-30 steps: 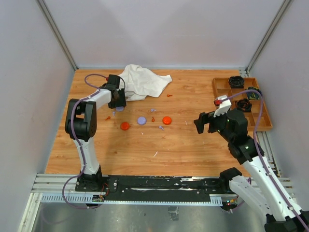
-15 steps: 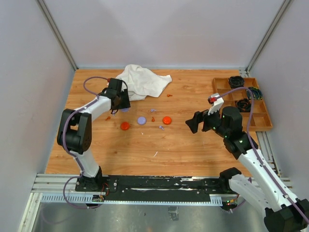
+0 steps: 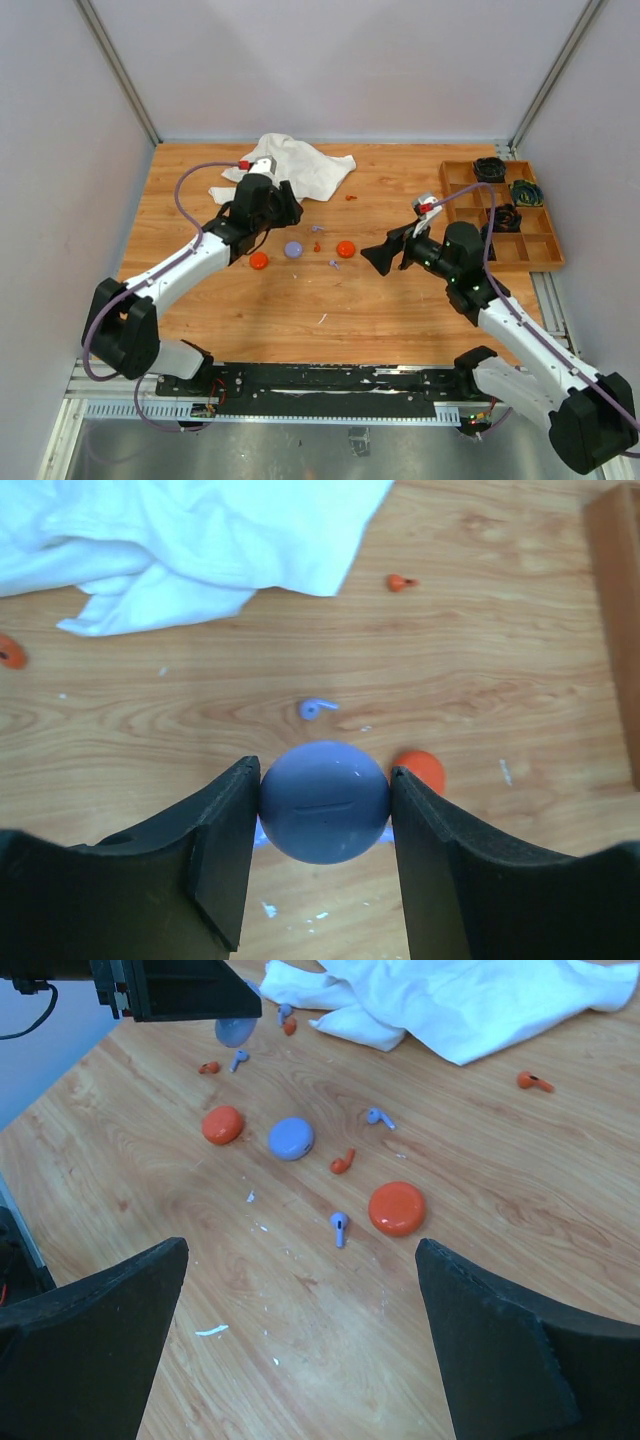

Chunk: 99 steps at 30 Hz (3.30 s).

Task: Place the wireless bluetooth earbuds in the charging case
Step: Pick up the charging case at the center of the board.

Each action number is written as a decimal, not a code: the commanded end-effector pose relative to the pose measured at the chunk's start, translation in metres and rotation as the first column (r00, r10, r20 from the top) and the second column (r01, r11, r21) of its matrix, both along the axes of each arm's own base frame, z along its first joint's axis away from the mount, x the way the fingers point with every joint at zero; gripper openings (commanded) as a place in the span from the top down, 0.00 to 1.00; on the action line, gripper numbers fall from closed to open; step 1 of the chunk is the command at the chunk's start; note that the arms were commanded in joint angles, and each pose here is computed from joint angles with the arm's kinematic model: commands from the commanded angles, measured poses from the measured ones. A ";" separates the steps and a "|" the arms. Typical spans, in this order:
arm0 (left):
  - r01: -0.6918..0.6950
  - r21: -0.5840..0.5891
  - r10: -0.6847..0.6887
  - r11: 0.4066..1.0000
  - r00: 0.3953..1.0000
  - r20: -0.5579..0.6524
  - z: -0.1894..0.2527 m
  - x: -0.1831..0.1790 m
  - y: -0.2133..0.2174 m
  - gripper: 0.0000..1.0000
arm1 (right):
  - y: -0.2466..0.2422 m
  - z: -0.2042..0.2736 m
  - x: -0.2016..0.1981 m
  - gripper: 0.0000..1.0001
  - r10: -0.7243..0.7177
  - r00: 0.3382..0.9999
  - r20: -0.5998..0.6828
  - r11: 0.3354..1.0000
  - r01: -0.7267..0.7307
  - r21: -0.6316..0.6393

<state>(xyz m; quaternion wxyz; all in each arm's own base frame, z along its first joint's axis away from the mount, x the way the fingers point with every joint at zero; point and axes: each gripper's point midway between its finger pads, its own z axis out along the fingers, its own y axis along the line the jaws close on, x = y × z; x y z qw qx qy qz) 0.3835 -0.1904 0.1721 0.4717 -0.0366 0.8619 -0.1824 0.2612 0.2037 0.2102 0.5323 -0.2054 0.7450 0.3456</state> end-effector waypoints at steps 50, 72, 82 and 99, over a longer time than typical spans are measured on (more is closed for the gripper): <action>0.167 -0.203 -0.084 0.965 0.927 0.365 0.101 -0.097 -0.122 0.55 | 0.086 0.060 -0.003 0.52 -0.027 0.863 0.505 0.921 -0.176 0.348; 0.330 -0.169 -0.215 0.929 0.849 0.482 0.130 -0.122 -0.120 0.27 | 0.095 0.066 -0.017 0.99 0.112 0.842 0.527 0.889 -0.322 0.325; 0.531 -0.092 -0.386 0.842 0.713 0.586 0.149 -0.135 -0.111 0.18 | 0.079 0.072 -0.019 0.99 0.158 0.850 0.503 0.863 -0.366 0.348; 0.832 -0.148 -0.530 0.535 0.466 0.708 0.149 -0.173 -0.101 0.29 | 0.067 0.092 -0.046 0.99 0.234 0.823 0.517 0.808 -0.460 0.368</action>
